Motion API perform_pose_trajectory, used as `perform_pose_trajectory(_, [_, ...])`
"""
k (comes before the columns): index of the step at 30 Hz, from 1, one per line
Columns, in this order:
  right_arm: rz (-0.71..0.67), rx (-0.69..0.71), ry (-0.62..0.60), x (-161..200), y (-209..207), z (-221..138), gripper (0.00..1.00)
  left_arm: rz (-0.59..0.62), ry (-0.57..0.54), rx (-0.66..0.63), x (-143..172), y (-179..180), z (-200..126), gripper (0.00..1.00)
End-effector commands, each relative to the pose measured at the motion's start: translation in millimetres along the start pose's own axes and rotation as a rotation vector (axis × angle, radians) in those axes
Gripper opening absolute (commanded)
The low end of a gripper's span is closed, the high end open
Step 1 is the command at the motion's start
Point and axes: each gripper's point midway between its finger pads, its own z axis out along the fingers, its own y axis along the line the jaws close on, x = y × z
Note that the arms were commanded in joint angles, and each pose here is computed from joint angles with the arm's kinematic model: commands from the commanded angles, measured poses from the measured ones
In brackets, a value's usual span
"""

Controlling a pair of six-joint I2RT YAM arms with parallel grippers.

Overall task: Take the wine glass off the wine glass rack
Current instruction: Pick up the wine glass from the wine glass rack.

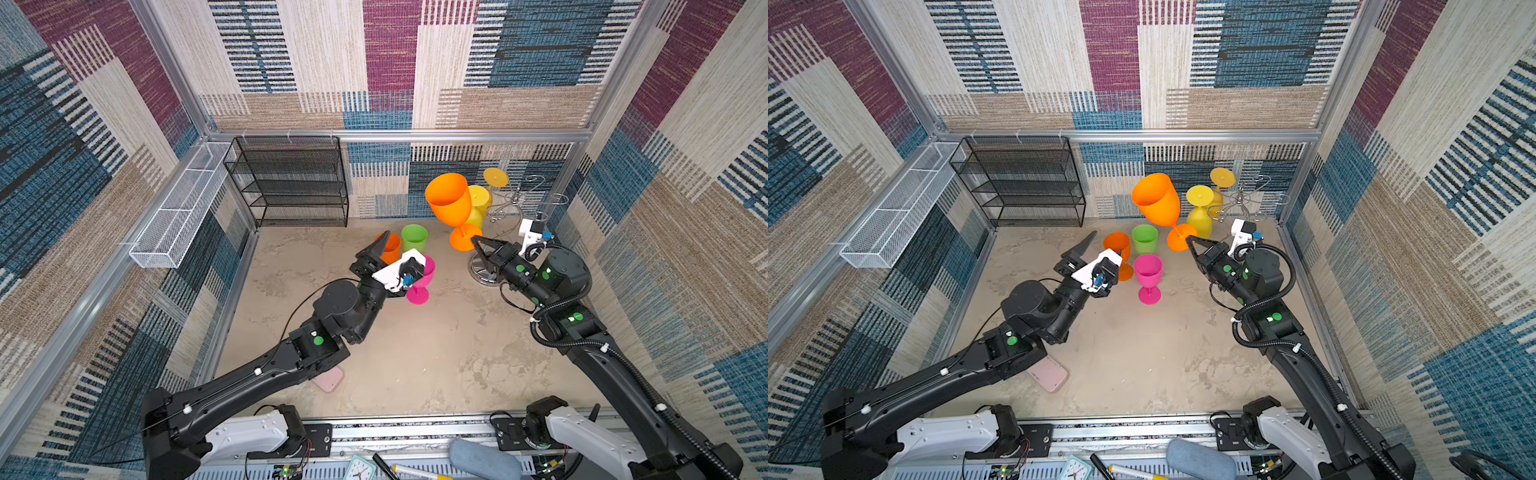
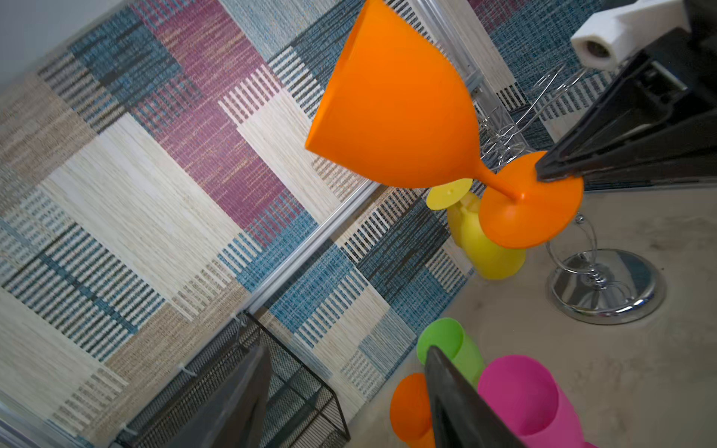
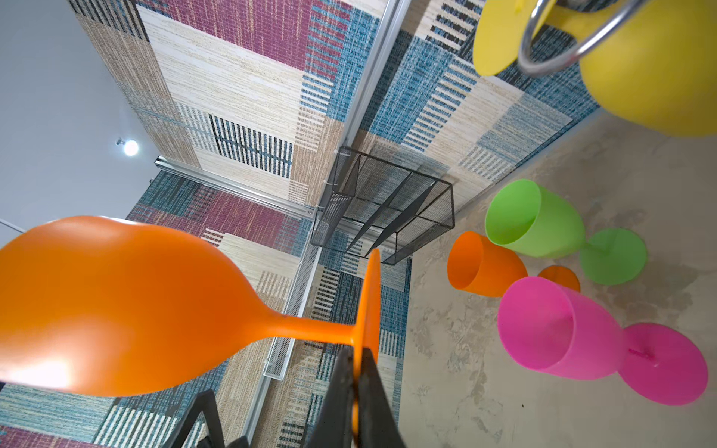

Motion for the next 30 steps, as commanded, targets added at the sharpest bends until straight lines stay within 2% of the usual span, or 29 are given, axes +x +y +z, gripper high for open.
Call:
perform_pose_trajectory(1, [-0.139,-0.080,-0.062,-9,17,-6,0.00,-0.263,0.203,0.161,33,-11,-4,0.65])
perform_pose_trajectory(3, [-0.205,-0.094,-0.083,-10,19,-11,0.00,-0.401,0.263,0.244,35,-9,-4,0.64])
perform_pose_trajectory(8, [-0.394,-0.088,-0.150,-14,19,-23,0.00,-0.716,0.330,0.411,7,4,-1,0.61])
perform_pose_trajectory(14, [-0.484,-0.063,-0.177,-17,14,-27,0.00,-1.014,0.399,0.625,-23,4,5,0.53])
perform_pose_trajectory(22, [-0.534,-0.028,-0.229,-23,7,-33,0.00,-1.251,0.370,0.811,-48,-6,8,0.48])
perform_pose_trajectory(27, [-0.565,0.003,-0.249,-27,5,-36,0.00,-1.343,0.370,0.874,-52,-17,23,0.43])
perform_pose_trajectory(30, [-0.568,0.011,-0.251,-27,3,-37,0.00,-1.353,0.364,0.866,-49,-20,32,0.41])
